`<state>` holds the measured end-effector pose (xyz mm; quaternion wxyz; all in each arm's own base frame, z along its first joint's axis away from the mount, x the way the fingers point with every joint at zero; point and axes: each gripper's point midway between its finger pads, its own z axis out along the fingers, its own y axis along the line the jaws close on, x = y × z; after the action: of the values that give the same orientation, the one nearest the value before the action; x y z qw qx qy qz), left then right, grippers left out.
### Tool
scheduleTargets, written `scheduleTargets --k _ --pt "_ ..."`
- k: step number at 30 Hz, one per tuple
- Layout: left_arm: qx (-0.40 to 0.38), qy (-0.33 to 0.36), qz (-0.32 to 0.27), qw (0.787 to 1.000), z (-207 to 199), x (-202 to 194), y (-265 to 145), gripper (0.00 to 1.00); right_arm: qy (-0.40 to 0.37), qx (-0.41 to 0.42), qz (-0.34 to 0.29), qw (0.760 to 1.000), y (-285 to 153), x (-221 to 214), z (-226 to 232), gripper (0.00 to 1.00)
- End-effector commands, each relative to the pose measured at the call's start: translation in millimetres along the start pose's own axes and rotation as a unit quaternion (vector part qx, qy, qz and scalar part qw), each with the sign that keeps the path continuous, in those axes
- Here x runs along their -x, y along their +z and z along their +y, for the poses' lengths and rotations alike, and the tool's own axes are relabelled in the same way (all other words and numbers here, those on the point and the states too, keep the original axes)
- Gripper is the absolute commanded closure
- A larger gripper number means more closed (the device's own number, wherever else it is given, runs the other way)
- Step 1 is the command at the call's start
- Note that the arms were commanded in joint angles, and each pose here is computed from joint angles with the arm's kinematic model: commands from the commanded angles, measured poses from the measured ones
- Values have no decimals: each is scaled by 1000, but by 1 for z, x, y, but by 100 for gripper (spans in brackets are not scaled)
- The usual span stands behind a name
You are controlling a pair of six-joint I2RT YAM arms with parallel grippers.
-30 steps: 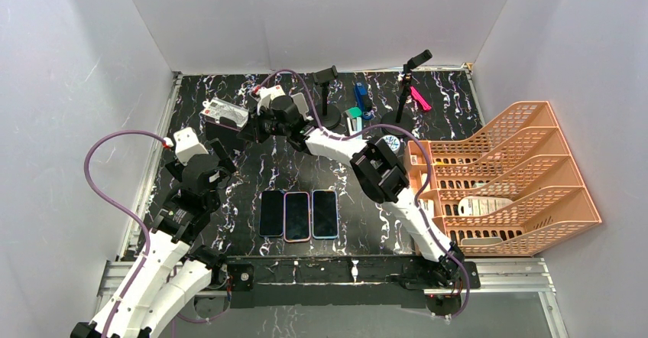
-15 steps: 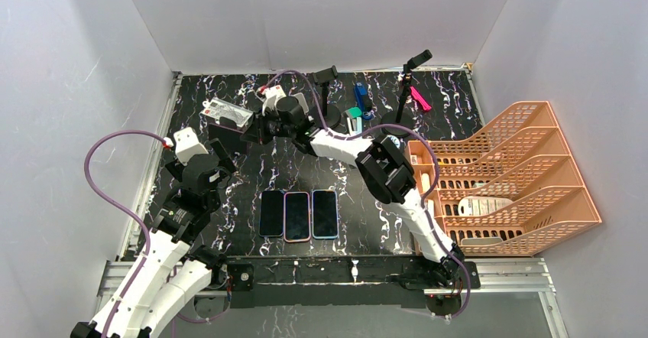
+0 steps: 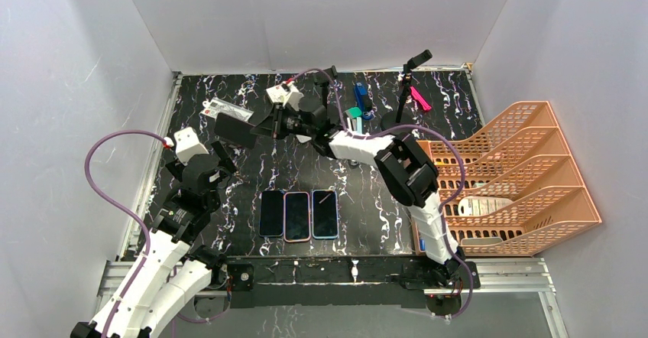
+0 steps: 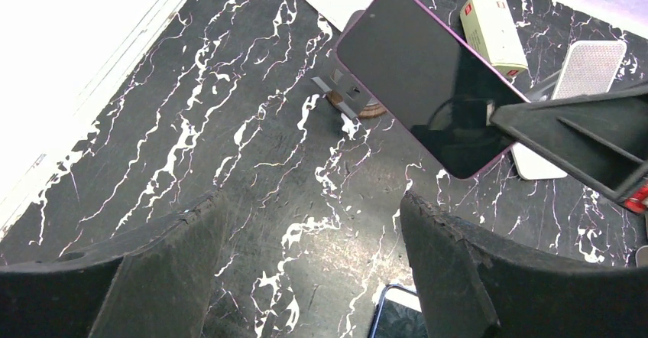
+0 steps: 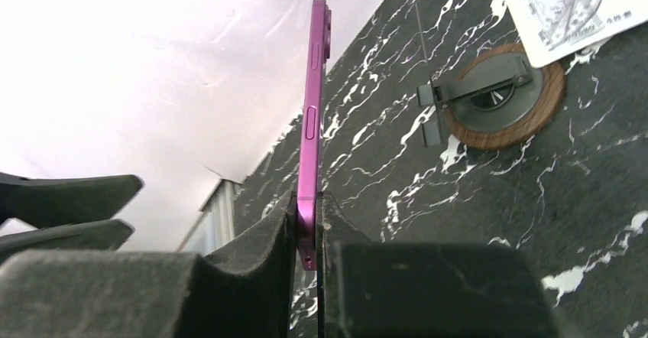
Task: Remove the phone from the phone stand
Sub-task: Remove the phone from the phone stand, then place the phone at the center of the board.
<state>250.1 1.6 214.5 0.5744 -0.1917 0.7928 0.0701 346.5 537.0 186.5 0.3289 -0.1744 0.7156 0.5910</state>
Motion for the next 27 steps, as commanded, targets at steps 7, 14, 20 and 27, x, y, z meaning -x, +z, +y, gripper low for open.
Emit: scheduleTargets --k 7,14,20,27 --pt "-5 -6 -4 1000 -4 5 -1 20 46 80 -103 990 -72 65 63 100" --pt "-21 -3 3 1000 -10 3 0 20 78 56 -126 987 -128 65 58 100" --pt "-88 18 24 996 -34 -6 -2 21 72 27 -131 988 -177 53 71 100" --pt "-328 -4 67 942 -121 -22 -31 20 42 -14 -154 987 -236 33 83 100"
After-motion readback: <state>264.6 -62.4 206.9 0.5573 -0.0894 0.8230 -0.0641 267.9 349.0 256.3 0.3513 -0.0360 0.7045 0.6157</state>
